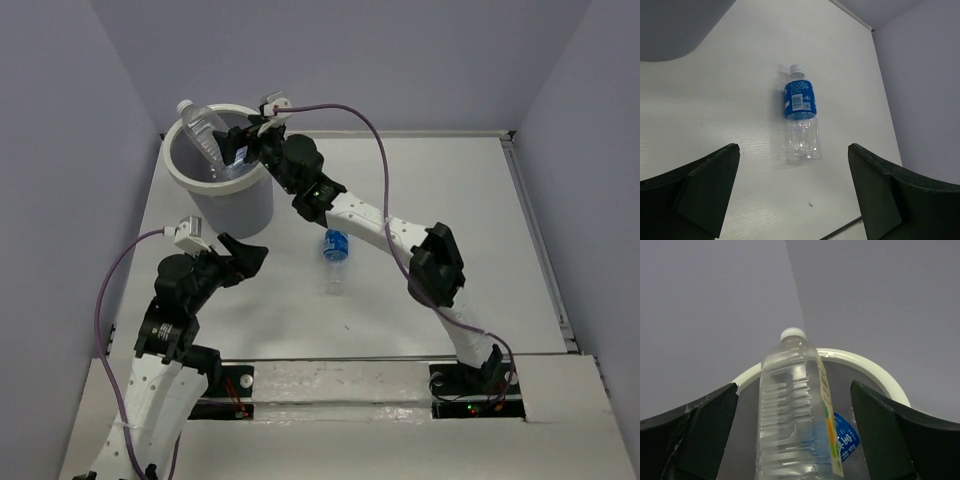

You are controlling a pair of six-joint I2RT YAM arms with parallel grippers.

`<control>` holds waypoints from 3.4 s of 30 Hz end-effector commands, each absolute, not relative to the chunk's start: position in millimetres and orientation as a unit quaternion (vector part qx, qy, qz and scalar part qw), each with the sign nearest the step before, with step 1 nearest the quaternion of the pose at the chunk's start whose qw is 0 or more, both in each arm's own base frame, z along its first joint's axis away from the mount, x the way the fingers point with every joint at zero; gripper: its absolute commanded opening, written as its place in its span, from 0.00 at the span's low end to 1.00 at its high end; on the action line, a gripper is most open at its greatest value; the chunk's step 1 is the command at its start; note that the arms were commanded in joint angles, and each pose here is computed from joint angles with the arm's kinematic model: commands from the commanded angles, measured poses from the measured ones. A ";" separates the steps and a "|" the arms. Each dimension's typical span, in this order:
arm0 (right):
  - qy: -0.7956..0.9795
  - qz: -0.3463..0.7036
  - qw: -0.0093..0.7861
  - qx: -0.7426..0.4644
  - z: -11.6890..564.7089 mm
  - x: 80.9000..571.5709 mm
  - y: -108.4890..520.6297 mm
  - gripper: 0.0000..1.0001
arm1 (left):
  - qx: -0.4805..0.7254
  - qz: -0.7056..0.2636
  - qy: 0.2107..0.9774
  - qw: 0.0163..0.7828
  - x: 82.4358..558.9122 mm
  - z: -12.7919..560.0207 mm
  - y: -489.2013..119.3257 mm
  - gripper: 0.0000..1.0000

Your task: Put the plastic bottles in the bin

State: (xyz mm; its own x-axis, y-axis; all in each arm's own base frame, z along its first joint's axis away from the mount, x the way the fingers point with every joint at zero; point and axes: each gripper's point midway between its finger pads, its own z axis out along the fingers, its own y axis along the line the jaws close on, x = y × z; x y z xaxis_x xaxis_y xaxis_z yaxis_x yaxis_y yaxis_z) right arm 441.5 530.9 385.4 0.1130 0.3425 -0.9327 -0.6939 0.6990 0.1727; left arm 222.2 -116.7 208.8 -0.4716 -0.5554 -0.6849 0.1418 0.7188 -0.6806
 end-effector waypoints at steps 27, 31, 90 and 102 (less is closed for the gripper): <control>0.732 0.250 0.630 -0.074 279.8 275.8 242.2 0.45 | -0.005 -0.234 0.868 0.438 285.1 149.5 -278.1 0.99; 0.758 0.256 0.594 -0.079 243.8 253.7 228.1 0.73 | 0.012 -0.192 0.881 0.432 309.4 128.6 -294.3 0.99; 0.724 0.382 0.562 -0.118 214.9 203.9 239.4 0.76 | -0.260 0.106 0.597 0.752 446.2 406.4 30.5 0.43; 0.716 0.393 0.563 -0.126 212.4 199.7 240.9 0.76 | -0.277 0.088 0.520 0.803 421.5 467.1 38.3 0.39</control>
